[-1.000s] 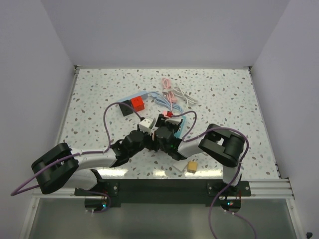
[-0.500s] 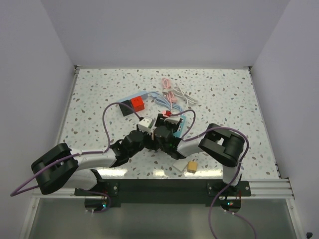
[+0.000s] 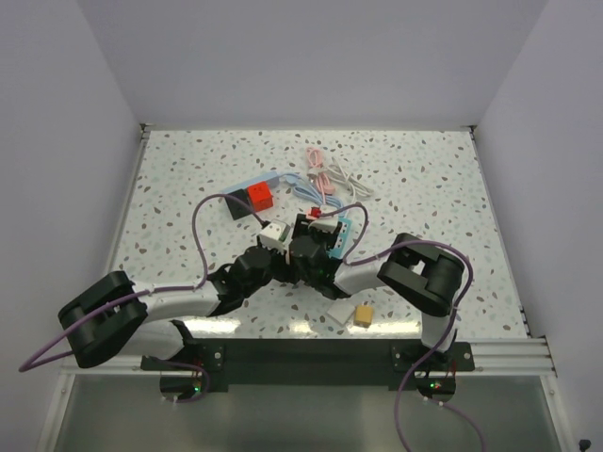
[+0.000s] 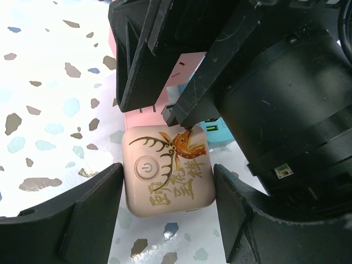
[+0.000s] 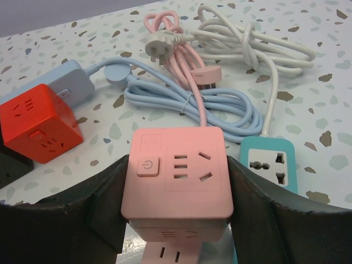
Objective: Insert the plug
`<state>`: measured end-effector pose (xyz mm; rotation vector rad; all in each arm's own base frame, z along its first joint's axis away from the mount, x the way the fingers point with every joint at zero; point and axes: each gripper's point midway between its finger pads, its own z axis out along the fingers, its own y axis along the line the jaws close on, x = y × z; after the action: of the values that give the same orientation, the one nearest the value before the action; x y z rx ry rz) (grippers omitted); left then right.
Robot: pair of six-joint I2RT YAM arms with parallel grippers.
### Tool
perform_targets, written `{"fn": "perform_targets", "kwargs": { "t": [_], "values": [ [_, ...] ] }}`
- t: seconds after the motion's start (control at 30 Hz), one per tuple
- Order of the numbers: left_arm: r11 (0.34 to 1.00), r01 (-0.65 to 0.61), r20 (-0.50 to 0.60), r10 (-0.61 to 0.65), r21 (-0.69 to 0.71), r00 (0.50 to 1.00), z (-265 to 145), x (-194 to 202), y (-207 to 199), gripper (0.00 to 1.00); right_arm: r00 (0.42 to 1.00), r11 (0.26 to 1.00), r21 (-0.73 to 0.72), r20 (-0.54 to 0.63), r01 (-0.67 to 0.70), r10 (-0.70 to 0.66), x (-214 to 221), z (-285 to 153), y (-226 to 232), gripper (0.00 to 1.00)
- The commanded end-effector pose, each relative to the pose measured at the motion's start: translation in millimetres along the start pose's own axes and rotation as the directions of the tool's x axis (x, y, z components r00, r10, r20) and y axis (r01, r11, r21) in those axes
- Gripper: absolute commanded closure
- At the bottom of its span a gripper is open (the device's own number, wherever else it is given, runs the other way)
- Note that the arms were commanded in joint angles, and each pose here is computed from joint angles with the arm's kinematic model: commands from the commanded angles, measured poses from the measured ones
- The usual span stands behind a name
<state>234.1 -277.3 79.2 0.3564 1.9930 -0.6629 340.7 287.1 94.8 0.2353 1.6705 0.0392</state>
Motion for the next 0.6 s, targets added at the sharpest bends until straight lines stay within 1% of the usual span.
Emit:
{"fn": "perform_targets", "kwargs": {
  "t": [0.0, 0.4, 0.57],
  "values": [
    [0.99, -0.116, -0.181, 0.13, 0.082, 0.975, -9.8, 48.0, -9.6, 1.0, 0.978, 0.982, -0.069, -0.104, 0.177, -0.183, 48.3, -9.1, 11.9, 1.0],
    [0.989, -0.114, -0.176, 0.13, 0.099, 0.976, -10.5, 48.9, -13.3, 1.0, 0.97, 0.98, -0.049, -0.143, 0.193, -0.198, 69.1, -11.5, 1.3, 1.0],
    [0.988, -0.116, -0.18, 0.133, 0.104, 0.975, -9.0, 50.0, -14.9, 1.0, 0.96, 0.972, -0.052, -0.155, 0.229, -0.234, 74.2, -16.3, 1.1, 1.0]
  ]
}}
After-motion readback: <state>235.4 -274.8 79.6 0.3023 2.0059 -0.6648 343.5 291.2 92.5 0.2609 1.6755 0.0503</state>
